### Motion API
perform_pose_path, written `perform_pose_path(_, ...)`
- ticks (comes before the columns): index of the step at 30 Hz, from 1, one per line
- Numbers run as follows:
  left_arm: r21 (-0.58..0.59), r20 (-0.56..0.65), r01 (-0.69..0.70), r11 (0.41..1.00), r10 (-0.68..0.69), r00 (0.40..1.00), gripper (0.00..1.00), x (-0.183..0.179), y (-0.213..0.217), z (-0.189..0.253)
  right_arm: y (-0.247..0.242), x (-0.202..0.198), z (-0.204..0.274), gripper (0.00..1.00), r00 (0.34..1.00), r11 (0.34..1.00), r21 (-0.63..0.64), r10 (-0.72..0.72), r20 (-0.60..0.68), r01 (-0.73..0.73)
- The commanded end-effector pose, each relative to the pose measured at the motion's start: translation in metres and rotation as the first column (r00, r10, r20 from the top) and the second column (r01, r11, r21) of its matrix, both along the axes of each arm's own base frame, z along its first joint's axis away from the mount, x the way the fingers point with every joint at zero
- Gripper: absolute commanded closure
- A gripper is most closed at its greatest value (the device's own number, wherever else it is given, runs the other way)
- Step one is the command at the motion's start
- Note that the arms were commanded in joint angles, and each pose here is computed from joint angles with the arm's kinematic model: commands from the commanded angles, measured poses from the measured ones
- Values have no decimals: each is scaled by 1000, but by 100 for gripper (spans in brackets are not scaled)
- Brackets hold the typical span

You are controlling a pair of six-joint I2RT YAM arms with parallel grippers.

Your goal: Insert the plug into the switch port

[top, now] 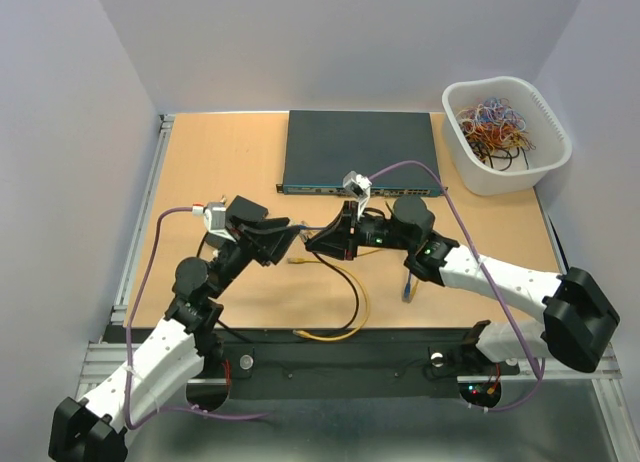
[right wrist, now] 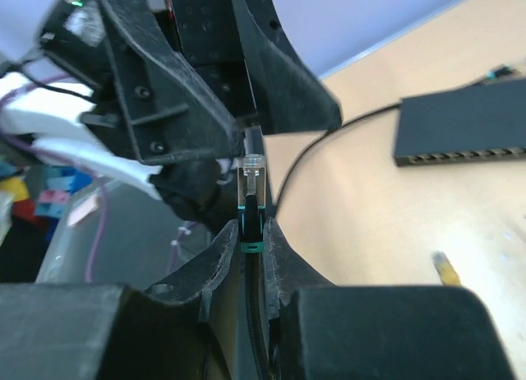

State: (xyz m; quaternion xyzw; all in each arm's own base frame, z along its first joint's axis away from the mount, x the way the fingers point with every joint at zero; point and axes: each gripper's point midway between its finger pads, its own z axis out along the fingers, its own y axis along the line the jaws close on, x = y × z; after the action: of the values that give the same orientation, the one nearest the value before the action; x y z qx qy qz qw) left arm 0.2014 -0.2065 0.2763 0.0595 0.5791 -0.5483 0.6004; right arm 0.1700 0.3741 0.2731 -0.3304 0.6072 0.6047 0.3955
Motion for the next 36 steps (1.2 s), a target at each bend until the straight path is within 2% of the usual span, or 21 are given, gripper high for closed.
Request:
perform_pose_path(1, 129, -148, -255, 958, 273, 951, 33, 44, 29, -35, -7, 20, -2, 100, 991, 991, -42, -126, 40, 128)
perform_pose_path(2, 148, -177, -276, 950, 300, 937, 28, 48, 33, -42, -8, 24, -12, 100, 989, 986, -81, -144, 24, 146)
perform_pose_path(4, 176, -219, -332, 927, 366, 904, 24, 56, 43, -51, -11, 39, -24, 100, 974, 966, -129, -224, 31, 226)
perform_pose_path(7, 241, -286, -502, 831, 555, 781, 18, 74, 78, -69, -14, 58, -51, 100, 951, 924, -229, -310, 26, 307)
perform_pose_path(10, 303, -328, -603, 738, 675, 661, 13, 84, 109, -83, -14, 70, -73, 99, 934, 891, -298, -356, 12, 343)
perform_pose_path(13, 336, -351, -649, 683, 730, 586, 11, 95, 138, -98, -10, 77, -92, 100, 928, 871, -347, -373, -9, 347)
perform_pose_path(19, 385, -398, -638, 667, 743, 538, 12, 118, 154, -127, 6, 84, -124, 100, 914, 806, -467, -407, 11, 364)
perform_pose_path(20, 394, -409, -634, 666, 744, 527, 12, 121, 156, -133, 10, 86, -116, 100, 911, 806, -453, -411, 35, 381)
perform_pose_path(23, 403, -428, -645, 649, 757, 494, 13, 133, 167, -150, 17, 86, -143, 100, 907, 749, -540, -417, 65, 383)
perform_pose_path(26, 411, -429, -672, 616, 781, 454, 13, 142, 179, -164, 27, 89, -156, 99, 905, 722, -578, -418, 75, 381)
perform_pose_path(28, 429, -439, -690, 583, 802, 405, 13, 148, 195, -170, 34, 92, -162, 99, 905, 703, -603, -418, 79, 377)
perform_pose_path(30, 412, -447, -690, 595, 792, 416, 13, 152, 199, -169, 37, 88, -172, 100, 911, 681, -637, -403, 87, 362)
perform_pose_path(31, 402, -444, -720, 566, 808, 387, 13, 154, 216, -167, 41, 94, -173, 99, 904, 666, -642, -413, 108, 380)
perform_pose_path(33, 386, -429, -732, 562, 812, 396, 13, 157, 222, -162, 45, 94, -179, 100, 907, 651, -661, -406, 112, 373)
perform_pose_path(36, 401, -420, -739, 542, 825, 377, 13, 163, 235, -164, 52, 98, -189, 100, 908, 633, -682, -403, 114, 367)
